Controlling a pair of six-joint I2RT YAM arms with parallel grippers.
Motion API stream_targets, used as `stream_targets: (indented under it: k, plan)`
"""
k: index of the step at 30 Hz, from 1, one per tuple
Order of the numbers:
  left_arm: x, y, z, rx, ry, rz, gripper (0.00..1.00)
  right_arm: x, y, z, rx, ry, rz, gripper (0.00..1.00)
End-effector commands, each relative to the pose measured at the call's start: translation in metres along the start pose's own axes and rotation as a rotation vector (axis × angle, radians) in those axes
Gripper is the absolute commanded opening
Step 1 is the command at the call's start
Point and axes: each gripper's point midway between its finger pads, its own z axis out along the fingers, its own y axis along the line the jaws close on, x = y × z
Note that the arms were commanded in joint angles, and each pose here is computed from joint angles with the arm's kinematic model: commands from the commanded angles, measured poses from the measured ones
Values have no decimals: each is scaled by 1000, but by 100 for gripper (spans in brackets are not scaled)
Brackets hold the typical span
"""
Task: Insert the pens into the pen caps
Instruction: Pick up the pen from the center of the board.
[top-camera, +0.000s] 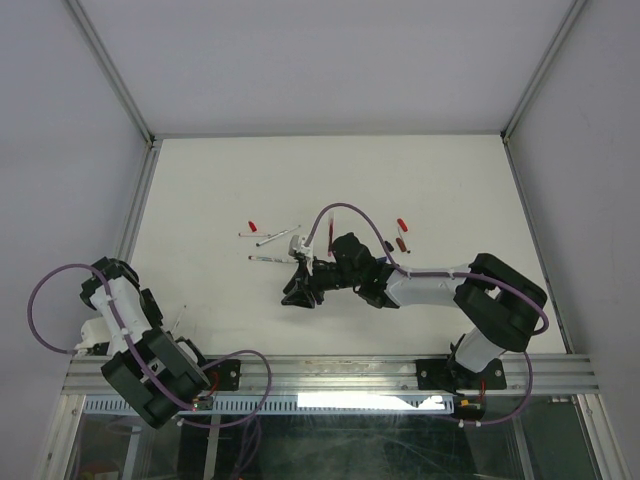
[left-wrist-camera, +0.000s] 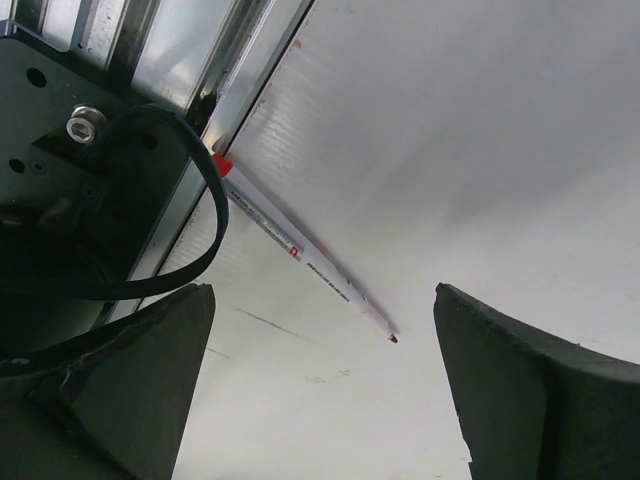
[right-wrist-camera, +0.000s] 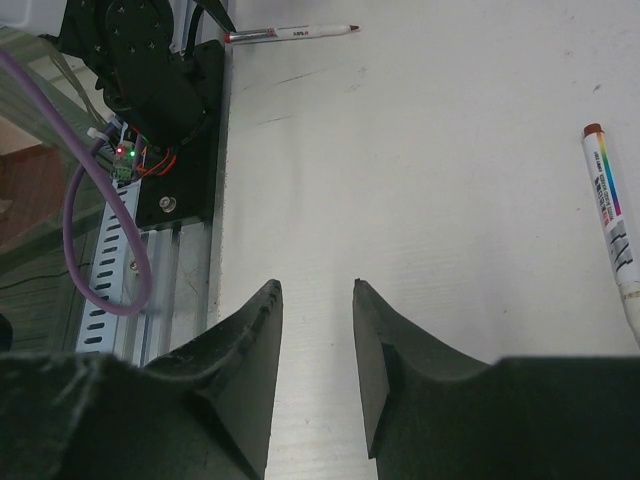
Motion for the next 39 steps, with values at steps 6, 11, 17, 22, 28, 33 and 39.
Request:
stream_targets:
  k: [6, 11, 17, 22, 28, 33, 39]
  plan:
    - [-2, -12, 8, 13, -17, -61, 94, -24, 2, 3, -12, -51, -41, 37]
    - [3, -12, 19, -6, -4, -81, 92, -22, 2, 3, -13, -40, -46, 37]
    - [4, -11, 34, -29, -12, -93, 88, -17, 2, 3, -15, -20, -50, 37]
    - [7, -13, 43, -37, -8, -100, 76, -17, 0, 4, -15, -11, -56, 37]
    - [9, -14, 48, -23, -7, -105, 55, -19, -2, 7, -14, -3, -66, 37]
    - [10, -14, 50, 0, -2, -108, 34, -19, -3, 8, -15, -1, -67, 37]
    - [19, -26, 47, 113, 41, -59, 12, -19, -4, 6, -5, 1, -69, 37]
